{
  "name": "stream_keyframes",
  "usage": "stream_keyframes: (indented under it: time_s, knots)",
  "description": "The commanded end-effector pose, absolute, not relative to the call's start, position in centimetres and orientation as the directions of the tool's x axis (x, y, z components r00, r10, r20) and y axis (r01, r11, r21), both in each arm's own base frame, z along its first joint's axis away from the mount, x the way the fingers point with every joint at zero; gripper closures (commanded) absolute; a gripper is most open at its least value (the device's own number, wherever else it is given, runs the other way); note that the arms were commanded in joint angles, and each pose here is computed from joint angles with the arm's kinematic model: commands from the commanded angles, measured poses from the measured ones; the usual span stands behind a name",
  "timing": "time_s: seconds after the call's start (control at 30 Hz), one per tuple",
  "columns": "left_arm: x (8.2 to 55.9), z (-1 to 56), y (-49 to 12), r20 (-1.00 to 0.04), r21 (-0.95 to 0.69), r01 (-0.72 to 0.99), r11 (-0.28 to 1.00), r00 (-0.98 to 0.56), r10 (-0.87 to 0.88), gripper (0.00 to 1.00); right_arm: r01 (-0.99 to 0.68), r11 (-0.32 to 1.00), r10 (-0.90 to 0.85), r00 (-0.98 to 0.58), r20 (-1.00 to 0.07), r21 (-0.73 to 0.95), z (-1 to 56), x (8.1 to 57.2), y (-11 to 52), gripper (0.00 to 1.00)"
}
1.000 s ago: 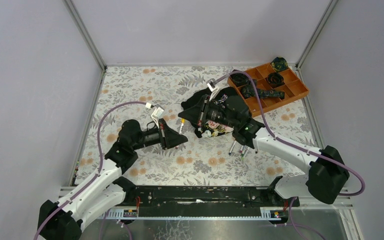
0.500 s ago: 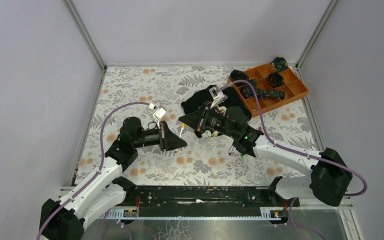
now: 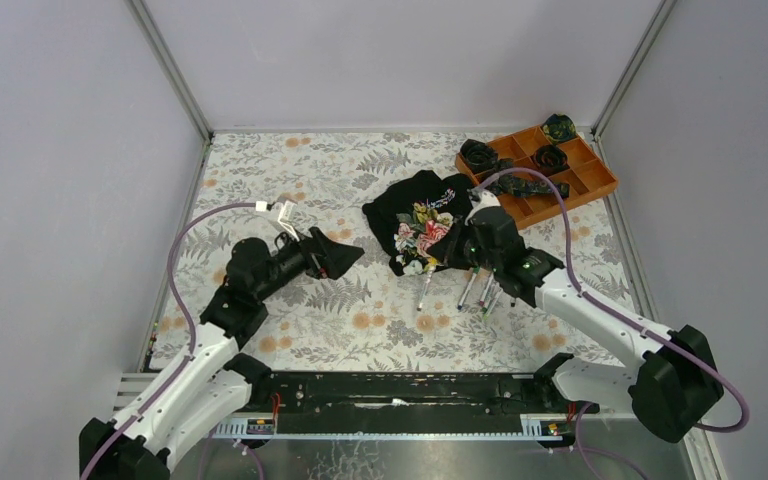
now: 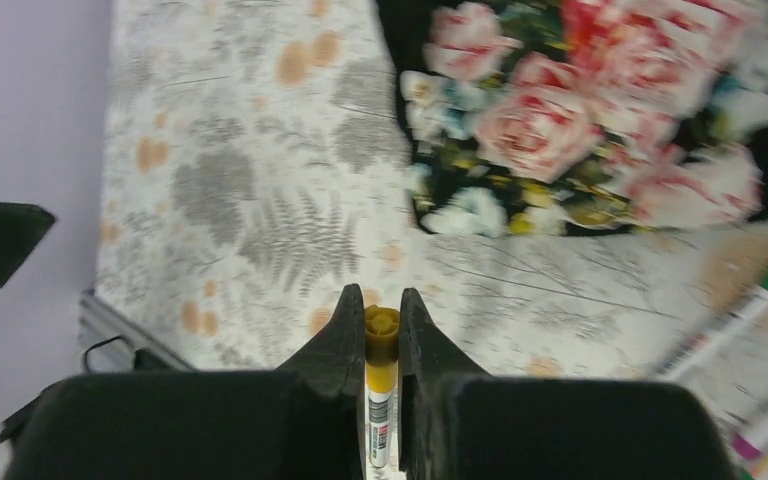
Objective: Insert the pens into the pen caps
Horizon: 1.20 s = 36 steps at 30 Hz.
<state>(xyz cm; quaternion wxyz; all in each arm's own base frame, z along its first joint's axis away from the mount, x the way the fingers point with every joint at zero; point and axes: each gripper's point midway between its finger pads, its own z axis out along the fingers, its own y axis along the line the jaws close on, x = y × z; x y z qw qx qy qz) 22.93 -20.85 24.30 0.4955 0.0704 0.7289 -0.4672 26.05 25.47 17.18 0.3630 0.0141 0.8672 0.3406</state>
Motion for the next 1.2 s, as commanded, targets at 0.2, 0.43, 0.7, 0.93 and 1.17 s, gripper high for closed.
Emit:
stream_keyframes:
  time_s: [0.2, 0.43, 0.7, 0.93, 1.17]
  knots:
    - [29.5, 14.8, -12.2, -0.702, -0.631, 0.027, 0.776, -0.445, -0.556, 0.02, 0.022, 0.881, 0.316, -0.771, -0.552, 0.473, 8.5, 28.4, 18.1, 0.84]
    - [31.8, 11.8, -4.6, -0.676, -0.645, -0.18, 0.743, -0.318, -0.665, 0.02, 0.081, 0.91, 0.32, -0.761, -0.565, 0.406, 6.8, 30.3, 14.1, 0.24]
    - [31.6, 12.6, 7.1, -0.742, -0.612, -0.455, 0.647, 0.048, -0.669, 0.0, 0.125, 0.953, 0.295, -0.596, -0.747, 0.276, 10.0, 33.8, 5.7, 0.02]
    - [29.3, 12.3, 9.5, -0.85, -0.516, -0.469, 0.717, 0.182, -0.493, 0.0, 0.275, 0.958, 0.169, -0.308, -0.936, 0.082, 12.5, 33.5, -1.1, 0.01]
    - [30.7, 11.6, 9.7, -0.889, -0.449, -0.457, 0.768, 0.147, -0.433, 0.0, 0.345, 0.937, 0.108, -0.159, -0.981, 0.047, 9.8, 31.9, -3.4, 0.01]
